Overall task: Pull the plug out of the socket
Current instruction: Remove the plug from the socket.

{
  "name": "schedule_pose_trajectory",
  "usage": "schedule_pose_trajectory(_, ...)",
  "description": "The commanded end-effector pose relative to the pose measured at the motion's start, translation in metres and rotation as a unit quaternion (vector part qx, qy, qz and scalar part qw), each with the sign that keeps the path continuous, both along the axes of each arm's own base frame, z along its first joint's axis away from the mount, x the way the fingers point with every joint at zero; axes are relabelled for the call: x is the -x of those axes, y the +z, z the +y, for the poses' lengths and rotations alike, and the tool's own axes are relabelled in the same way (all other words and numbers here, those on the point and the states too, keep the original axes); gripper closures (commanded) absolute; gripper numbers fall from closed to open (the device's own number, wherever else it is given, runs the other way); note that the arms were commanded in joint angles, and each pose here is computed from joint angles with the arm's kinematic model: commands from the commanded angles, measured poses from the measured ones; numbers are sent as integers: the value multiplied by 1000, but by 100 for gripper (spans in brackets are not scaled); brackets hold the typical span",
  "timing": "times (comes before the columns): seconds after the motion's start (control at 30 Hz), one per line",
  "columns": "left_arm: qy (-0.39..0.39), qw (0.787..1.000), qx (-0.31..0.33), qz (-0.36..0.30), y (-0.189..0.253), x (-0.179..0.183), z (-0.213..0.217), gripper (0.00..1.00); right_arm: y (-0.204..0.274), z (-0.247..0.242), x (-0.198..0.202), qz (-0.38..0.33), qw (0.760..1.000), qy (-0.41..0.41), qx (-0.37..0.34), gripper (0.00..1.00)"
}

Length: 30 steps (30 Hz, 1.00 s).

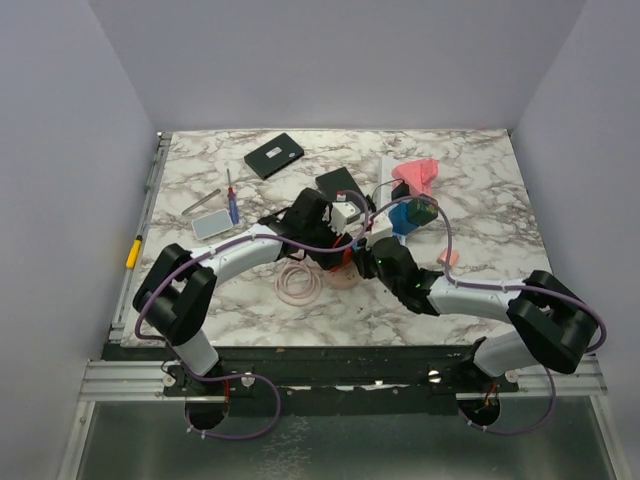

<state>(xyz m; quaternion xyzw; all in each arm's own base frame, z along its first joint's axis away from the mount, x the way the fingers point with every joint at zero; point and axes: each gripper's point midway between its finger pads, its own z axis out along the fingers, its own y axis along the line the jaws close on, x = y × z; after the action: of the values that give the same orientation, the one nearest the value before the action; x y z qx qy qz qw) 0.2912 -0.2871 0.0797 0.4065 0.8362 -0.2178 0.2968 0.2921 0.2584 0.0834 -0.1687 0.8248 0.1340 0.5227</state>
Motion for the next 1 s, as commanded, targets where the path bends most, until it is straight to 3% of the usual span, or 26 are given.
schedule_pose_trajectory(0.0, 46, 988, -131, 69, -68, 24, 47, 100, 24, -2, -7, 17, 994, -11, -111, 100)
schedule_pose_trajectory(0.2, 47, 987, -136, 72, -71, 24, 49, 100, 24, -13, -11, 35, 989, -15, -139, 100)
schedule_pose_trajectory(0.57, 46, 987, -138, 74, -72, 25, 48, 100, 27, -11, -10, 23, 992, 4, -120, 100)
schedule_pose_trajectory(0.97, 46, 986, -137, 79, -72, 25, 47, 100, 31, 16, 6, -35, 999, 13, -35, 100)
